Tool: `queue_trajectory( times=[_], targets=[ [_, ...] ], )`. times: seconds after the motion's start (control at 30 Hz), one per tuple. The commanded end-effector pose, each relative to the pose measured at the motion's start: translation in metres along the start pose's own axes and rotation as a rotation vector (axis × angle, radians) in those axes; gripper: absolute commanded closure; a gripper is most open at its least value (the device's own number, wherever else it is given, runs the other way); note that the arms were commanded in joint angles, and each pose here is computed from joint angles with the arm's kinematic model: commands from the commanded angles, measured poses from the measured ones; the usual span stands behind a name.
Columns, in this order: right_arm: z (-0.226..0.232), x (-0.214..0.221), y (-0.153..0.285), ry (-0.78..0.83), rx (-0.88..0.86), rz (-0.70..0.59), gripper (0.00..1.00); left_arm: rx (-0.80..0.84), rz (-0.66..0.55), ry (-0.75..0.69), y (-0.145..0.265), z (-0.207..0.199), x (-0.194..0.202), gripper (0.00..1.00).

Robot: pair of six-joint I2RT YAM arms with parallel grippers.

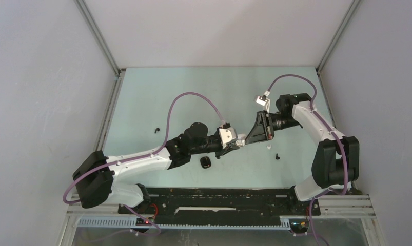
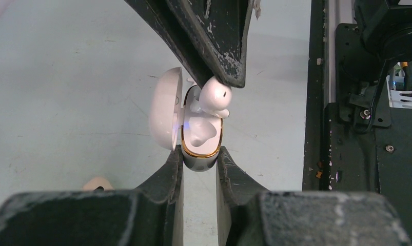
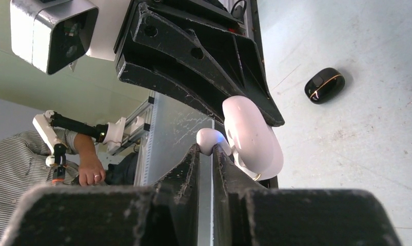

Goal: Insert the wireless bluetooth earbuds into the charging case
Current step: Place the earbud in the charging case.

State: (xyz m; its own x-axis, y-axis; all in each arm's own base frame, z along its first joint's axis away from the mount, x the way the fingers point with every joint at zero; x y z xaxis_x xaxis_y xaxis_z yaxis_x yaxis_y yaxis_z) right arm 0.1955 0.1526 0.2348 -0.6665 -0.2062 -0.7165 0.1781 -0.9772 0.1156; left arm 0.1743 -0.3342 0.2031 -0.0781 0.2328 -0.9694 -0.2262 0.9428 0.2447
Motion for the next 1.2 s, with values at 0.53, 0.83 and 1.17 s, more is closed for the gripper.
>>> queue_trajectory(
  times=[0.53, 0.83, 1.17],
  targets=[
    [-0.007, -0.014, -0.006, 0.036, -0.033, -0.019, 0.93, 0.040, -0.077, 0.000, 0.000, -0.006, -0.020, 1.00],
    [-0.008, -0.013, -0.005, 0.042, -0.024, -0.010, 0.93, 0.038, -0.081, 0.003, 0.001, -0.006, -0.022, 1.00],
    [0.010, -0.035, 0.008, 0.221, 0.175, 0.069, 0.91, 0.039, -0.088, 0.014, 0.000, -0.006, -0.022, 1.00]
  ],
)
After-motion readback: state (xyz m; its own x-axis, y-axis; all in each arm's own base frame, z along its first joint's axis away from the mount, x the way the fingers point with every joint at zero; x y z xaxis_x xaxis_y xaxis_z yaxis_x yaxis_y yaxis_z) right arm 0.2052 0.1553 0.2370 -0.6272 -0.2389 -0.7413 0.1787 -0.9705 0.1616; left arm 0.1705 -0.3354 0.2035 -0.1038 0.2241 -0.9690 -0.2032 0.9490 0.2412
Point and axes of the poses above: each gripper's point midway between its finger pads, its own y axis back along the fingers, its own z axis along the line the jaws close on, x = y × z, the point moved 5 cm from there along y, back along the fingers, and after that the axes turned 7 degrees about y, right-handed, at the moved point
